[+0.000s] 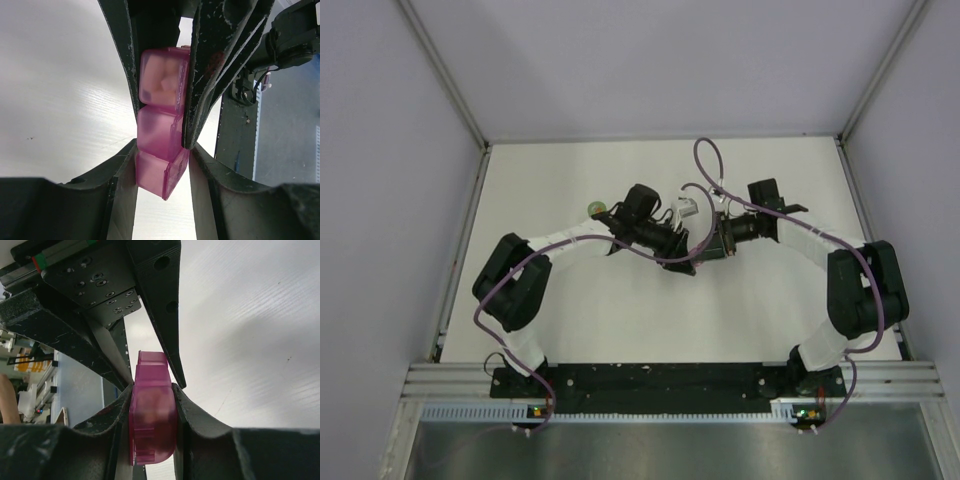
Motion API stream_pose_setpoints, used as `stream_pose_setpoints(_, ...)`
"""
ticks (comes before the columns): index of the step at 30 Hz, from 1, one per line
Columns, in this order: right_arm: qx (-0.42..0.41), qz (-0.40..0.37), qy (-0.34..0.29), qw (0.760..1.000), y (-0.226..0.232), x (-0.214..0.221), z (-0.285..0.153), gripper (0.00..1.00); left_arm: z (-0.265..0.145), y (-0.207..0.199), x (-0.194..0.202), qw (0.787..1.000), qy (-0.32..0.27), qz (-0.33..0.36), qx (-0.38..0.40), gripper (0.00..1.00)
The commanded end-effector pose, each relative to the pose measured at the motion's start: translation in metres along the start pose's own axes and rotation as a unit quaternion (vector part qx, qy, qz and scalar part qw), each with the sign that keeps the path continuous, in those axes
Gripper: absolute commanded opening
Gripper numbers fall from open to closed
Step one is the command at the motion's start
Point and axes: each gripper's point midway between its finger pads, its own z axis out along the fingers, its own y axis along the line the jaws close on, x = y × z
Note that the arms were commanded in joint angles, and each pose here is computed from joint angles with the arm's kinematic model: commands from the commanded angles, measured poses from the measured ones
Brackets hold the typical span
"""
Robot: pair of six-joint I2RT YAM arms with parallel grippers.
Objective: Sort the pills into containers
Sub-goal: Place the pill container at the center of the board.
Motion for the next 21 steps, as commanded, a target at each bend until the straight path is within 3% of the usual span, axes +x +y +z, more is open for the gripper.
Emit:
stream_pose_setpoints(1,-0.007,-0.055,-0.018,0.998,0.015,-0.02,-0.006,0.0,0.005,-0.007,-0.009,1.0,-0.012,0.014,0.021,0.0)
stream_pose_setpoints(7,0.004,-0.058,-0.017,0.998,0.011,-0.019,-0.006,0.02,0.005,-0.01,-0.009,0.999,-0.011,0.012,0.029,0.0)
stream_pose_setpoints(10,0.009,-0.055,-0.017,0.998,0.009,-0.018,-0.006,0.22,0.004,-0.012,-0.009,0.999,-0.01,0.012,0.034,0.0)
stream_pose_setpoints(14,0.01,-0.055,-0.016,0.998,0.008,-0.018,-0.006,0.34,0.004,-0.013,-0.007,0.999,-0.006,0.011,0.037,0.0)
stream_pose_setpoints(21,0.01,-0.047,-0.016,0.999,0.008,-0.019,-0.006,0.42,0.003,-0.01,0.001,0.999,0.004,0.014,0.032,0.0)
